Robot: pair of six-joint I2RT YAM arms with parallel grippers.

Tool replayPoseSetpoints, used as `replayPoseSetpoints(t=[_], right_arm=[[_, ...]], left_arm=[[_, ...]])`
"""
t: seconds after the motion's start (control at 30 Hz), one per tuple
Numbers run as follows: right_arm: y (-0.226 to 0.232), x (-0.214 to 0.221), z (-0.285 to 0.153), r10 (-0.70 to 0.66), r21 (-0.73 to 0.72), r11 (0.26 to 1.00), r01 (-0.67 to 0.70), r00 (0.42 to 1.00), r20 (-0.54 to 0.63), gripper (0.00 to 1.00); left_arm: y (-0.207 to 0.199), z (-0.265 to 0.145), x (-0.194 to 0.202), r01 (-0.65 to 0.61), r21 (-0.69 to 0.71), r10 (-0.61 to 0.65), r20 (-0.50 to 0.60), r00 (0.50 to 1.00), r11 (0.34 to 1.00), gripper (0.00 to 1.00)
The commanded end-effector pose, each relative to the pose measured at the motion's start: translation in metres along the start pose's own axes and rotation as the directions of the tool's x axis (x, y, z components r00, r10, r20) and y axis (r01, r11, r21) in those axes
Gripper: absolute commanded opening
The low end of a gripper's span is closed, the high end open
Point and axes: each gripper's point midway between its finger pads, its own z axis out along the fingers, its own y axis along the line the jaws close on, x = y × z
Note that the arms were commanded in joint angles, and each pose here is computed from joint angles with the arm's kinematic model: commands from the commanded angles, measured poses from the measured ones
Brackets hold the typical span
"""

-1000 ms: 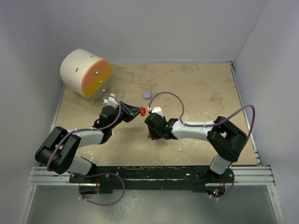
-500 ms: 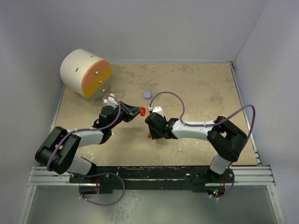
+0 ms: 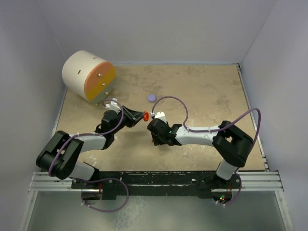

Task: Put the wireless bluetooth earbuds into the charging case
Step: Pick up the earbud from the center of the board.

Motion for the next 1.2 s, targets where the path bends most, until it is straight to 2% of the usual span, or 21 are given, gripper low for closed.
replayPoseSetpoints(t=[0.0, 0.53, 1.17], right_arm=[[0.001, 0.015, 0.001, 0.015, -0.001, 1.000, -0.015, 0.999, -0.049, 0.53], [-0.004, 0.027, -0.002, 0.037, -0.002, 0.999, -0.037, 0.997, -0.072, 0.44], [0.002, 0.052, -0.002, 0.090, 0.037, 0.996, -0.086, 0.987, -0.133, 0.40]], left_arm=[[-0.019, -0.004, -0.006, -0.028, 0.074, 0.027, 0.019, 0.999, 0.997, 0.00], [-0.018, -0.004, -0.008, -0.025, 0.074, 0.023, 0.022, 0.999, 0.997, 0.00], [-0.018, -0.004, -0.006, -0.018, 0.089, 0.018, 0.003, 1.000, 0.996, 0.00]])
